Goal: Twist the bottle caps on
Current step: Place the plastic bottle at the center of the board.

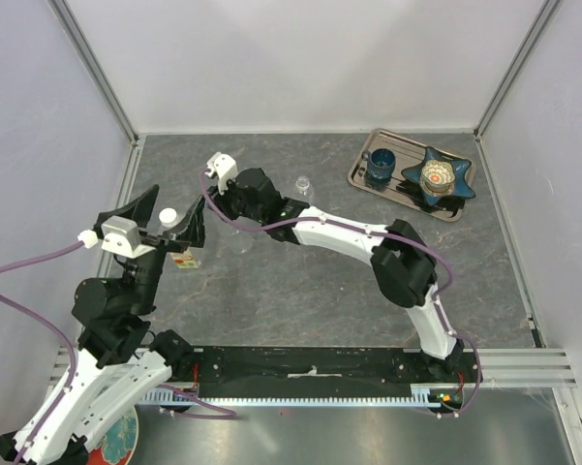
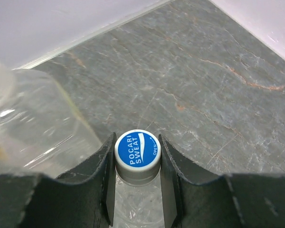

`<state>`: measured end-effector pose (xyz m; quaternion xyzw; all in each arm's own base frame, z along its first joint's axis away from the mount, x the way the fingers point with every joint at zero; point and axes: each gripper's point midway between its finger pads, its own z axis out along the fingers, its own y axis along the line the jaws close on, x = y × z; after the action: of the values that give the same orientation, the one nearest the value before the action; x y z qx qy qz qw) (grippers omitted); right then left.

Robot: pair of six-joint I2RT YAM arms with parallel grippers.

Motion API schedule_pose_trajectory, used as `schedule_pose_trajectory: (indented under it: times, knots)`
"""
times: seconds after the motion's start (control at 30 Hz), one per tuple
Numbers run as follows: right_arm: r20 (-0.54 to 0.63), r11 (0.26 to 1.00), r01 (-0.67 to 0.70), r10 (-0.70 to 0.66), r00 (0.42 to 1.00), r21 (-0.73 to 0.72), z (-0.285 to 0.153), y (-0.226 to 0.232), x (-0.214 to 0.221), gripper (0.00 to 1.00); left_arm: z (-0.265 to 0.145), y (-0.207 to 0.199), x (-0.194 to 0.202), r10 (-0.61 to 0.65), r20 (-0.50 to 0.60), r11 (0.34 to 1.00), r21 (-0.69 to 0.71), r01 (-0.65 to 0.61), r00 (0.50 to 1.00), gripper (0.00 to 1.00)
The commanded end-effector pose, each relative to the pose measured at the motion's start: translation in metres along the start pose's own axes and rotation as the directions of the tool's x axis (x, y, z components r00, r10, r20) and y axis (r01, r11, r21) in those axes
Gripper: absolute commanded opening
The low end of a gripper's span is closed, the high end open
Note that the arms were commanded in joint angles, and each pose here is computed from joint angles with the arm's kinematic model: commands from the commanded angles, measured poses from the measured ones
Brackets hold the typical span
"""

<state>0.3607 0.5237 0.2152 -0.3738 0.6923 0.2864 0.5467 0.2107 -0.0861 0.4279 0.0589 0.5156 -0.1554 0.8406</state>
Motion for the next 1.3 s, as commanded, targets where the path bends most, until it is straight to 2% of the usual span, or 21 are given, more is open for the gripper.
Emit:
schedule_pose_trajectory:
  times: [0.0,0.2,0.37,0.5,0.57,0.67,0.83,0.87,1.13,1.27]
  knots:
    - [0.243,0.993,-0.027,-0.002,0.97,0.114,0.015,-0.023,-0.063,0.07,-0.005,0.015,-0.007,0.023,-0.025,0.997,-0.068,-0.024,0.999,0.99]
    - [0.297,0.98,-0.066,0.008,0.955,0.186,0.02,-0.035,-0.047,0.07,-0.009,0.017,0.0,0.014,-0.043,0.997,-0.072,-0.017,0.999,0.99]
    - [0.267,0.977,-0.065,0.009,0.964,0.201,0.019,-0.031,-0.017,0.09,-0.011,0.014,0.01,0.001,-0.061,0.998,-0.061,-0.005,0.998,0.99]
    - [0.238,0.978,-0.059,0.009,0.971,0.202,0.019,-0.02,0.0,0.14,-0.012,0.011,0.015,-0.009,-0.077,0.999,-0.049,0.005,0.997,0.99]
    - [0.224,0.978,-0.056,0.009,0.975,0.203,0.018,-0.018,0.007,0.19,-0.012,0.01,0.016,-0.011,-0.084,0.999,-0.045,0.008,0.996,0.99]
    - [0.218,0.976,-0.056,0.009,0.976,0.211,0.016,-0.016,0.01,0.39,-0.011,0.009,0.016,-0.011,-0.083,0.999,-0.039,0.008,0.996,0.99]
    - [0.219,0.976,-0.08,0.034,0.975,0.204,0.017,-0.014,0.003,0.52,-0.01,0.007,0.015,-0.019,-0.081,0.999,-0.031,0.016,0.997,0.99]
    - [0.221,0.976,-0.08,0.034,0.975,0.204,0.017,-0.014,0.001,0.58,-0.009,0.007,0.016,-0.019,-0.084,0.999,-0.033,0.016,0.996,0.99]
    - [0.233,0.979,-0.075,0.03,0.972,0.188,0.016,-0.012,-0.018,0.78,-0.006,0.011,0.009,-0.007,-0.069,0.999,-0.052,0.004,0.998,0.99]
    - [0.232,0.982,-0.067,0.024,0.973,0.179,0.015,-0.011,-0.025,0.79,-0.006,0.01,0.01,-0.007,-0.073,0.999,-0.044,0.004,0.997,0.99]
